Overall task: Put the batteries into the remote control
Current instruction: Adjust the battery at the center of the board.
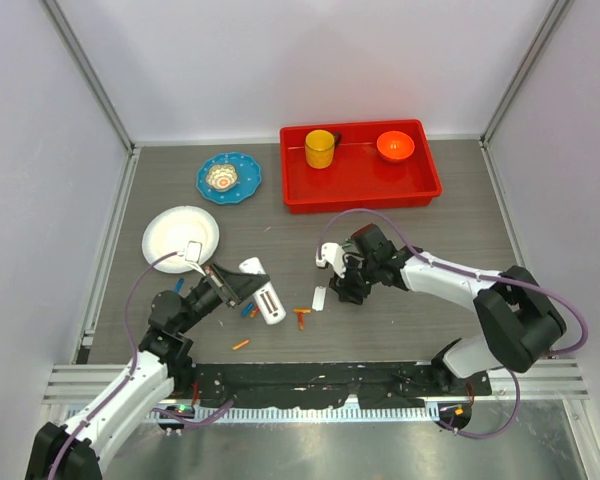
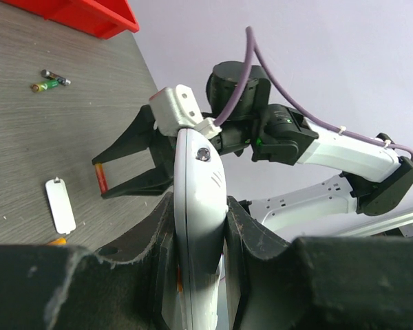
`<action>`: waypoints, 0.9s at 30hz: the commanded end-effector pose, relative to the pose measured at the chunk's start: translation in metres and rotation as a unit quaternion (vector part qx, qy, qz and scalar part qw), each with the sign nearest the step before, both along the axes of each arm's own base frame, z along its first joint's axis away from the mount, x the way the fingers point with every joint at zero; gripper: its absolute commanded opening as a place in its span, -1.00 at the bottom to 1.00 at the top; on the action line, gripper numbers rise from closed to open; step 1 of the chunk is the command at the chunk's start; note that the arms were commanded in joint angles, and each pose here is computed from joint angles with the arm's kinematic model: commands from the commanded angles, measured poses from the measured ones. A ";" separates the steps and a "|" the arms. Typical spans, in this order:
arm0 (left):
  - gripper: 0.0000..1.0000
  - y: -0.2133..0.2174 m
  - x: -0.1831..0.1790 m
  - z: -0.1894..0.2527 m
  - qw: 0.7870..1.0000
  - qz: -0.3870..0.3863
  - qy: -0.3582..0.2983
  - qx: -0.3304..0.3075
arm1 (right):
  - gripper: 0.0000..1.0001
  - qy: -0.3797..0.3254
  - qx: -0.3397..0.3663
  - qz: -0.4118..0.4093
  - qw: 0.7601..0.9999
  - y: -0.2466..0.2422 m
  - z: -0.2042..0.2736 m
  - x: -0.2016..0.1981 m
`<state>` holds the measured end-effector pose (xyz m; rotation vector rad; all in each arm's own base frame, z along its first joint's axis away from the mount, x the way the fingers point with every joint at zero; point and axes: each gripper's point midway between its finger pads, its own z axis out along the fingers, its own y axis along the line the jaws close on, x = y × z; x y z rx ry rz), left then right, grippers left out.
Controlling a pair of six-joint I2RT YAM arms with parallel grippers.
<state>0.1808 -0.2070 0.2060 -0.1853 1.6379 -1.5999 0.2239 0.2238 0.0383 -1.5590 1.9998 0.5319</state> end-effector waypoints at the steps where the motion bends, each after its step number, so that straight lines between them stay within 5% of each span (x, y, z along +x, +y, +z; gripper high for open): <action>1: -1.00 0.002 -0.002 -0.009 1.000 0.005 -0.004 -0.003 | -0.99 -0.019 0.005 0.007 1.000 0.005 -0.002 0.013; 7: -1.00 0.002 -0.004 -0.023 1.000 0.002 0.014 0.008 | -0.96 -0.009 -0.022 0.002 1.000 -0.001 -0.018 0.017; 10: -0.99 0.002 -0.003 -0.024 1.000 0.005 0.015 0.008 | -0.70 -0.011 -0.026 -0.020 0.999 -0.002 -0.020 0.022; 14: -1.00 0.003 -0.002 -0.024 1.000 0.008 0.014 0.010 | 0.12 -0.014 -0.027 -0.040 0.999 -0.004 -0.020 0.025; 17: -0.99 0.003 -0.002 -0.026 1.000 0.008 0.015 0.012 | 0.52 -0.016 -0.025 -0.049 0.998 -0.005 -0.018 0.027; 27: -1.00 0.002 -0.004 -0.024 1.000 0.003 0.013 0.012 | 0.75 -0.050 0.019 -0.072 0.996 0.007 0.040 0.039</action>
